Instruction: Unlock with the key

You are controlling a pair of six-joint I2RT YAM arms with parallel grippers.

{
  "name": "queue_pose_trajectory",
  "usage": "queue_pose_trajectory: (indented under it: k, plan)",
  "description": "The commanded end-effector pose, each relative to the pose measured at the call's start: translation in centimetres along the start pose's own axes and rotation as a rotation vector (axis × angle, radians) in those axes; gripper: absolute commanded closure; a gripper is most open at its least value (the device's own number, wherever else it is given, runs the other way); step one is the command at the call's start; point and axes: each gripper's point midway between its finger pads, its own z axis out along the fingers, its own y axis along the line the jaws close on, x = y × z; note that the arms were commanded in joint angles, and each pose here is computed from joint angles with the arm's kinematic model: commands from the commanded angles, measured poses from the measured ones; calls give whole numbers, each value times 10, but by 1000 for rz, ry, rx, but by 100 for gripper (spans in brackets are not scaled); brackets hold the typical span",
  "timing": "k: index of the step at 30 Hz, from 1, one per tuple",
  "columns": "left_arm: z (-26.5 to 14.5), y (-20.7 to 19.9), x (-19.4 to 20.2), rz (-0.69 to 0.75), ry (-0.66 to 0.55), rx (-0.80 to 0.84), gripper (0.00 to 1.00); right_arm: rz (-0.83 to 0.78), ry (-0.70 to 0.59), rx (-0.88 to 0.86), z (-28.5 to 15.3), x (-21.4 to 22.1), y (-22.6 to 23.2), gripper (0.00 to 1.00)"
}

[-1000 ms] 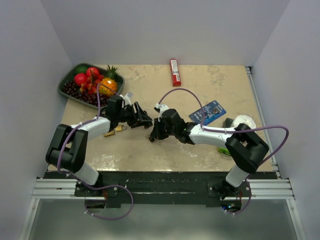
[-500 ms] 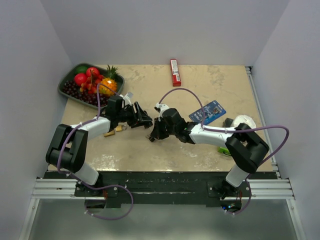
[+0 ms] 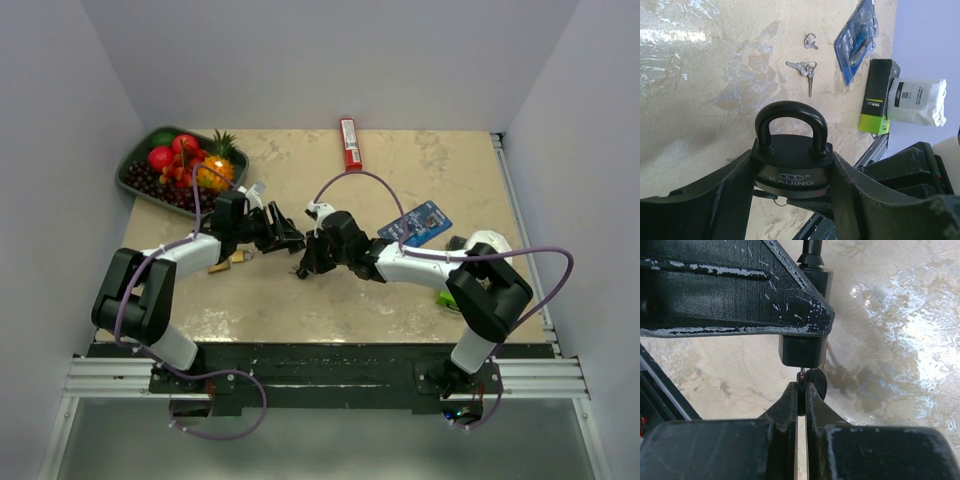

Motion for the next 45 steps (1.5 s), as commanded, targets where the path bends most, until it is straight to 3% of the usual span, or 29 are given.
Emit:
queue_pose_trajectory:
  k: [1,20,27,45]
  plan:
    - [-1,-29,19,42,87,106,100,-67,-224,0,-7,-73,11,100]
    - [3,-46,49,3,66,150,100,19,-529,13,-40,-121,11,100]
    - [-10,-63,35,80,-40,215,100,82,-528,-112,-49,-118,10,100]
    - [-42,-102,36,333,-74,349,100,93,-501,-398,-85,-115,32,100]
